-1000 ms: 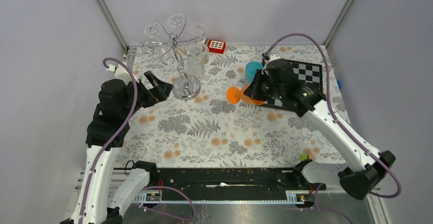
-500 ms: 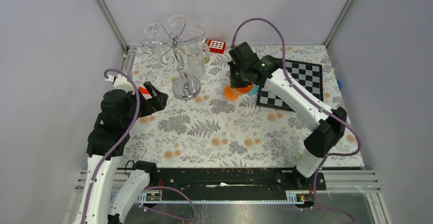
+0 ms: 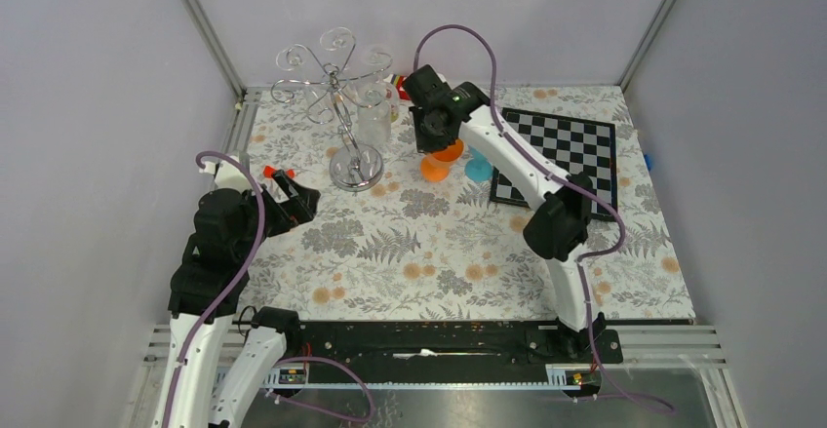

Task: Take the wine glass off the wine glass rack

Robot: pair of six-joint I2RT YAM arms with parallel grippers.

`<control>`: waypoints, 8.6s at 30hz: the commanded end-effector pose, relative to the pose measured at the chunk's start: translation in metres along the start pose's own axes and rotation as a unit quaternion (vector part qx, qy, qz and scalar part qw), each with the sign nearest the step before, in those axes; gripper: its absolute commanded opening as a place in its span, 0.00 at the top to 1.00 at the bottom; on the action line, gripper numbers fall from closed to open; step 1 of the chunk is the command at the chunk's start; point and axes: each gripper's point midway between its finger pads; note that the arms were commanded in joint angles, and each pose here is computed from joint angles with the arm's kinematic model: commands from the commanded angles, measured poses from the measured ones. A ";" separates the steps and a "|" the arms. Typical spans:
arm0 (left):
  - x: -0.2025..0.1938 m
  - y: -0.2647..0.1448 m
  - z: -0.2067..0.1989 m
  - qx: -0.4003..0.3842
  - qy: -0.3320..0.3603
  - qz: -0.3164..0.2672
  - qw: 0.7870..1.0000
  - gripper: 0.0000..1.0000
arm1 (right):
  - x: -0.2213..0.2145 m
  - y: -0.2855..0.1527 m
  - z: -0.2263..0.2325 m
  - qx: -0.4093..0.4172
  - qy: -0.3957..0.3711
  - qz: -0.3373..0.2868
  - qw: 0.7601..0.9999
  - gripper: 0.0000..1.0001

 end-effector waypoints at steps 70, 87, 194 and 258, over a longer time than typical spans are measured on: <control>0.006 -0.015 -0.001 -0.003 0.025 -0.007 1.000 0.01 | 0.079 0.031 -0.011 -0.062 0.054 -0.125 0.989 0.69; 0.030 -0.039 -0.013 -0.030 0.048 -0.056 0.997 0.01 | 0.065 -0.111 0.018 0.150 0.154 -0.124 0.969 0.49; 0.059 -0.044 -0.023 -0.037 0.016 -0.093 0.995 0.01 | 0.123 -0.133 0.101 0.466 0.284 -0.069 0.835 0.96; 0.067 -0.057 -0.035 -0.065 0.016 -0.107 0.992 0.01 | 0.150 -0.160 0.151 0.548 0.340 -0.077 0.761 1.00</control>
Point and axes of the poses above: each gripper's point midway between its finger pads, its own y axis out along the fingers, its own z axis along the line the jaws close on, x = y × z, and after that the axes turned 10 degrees about y, right-handed
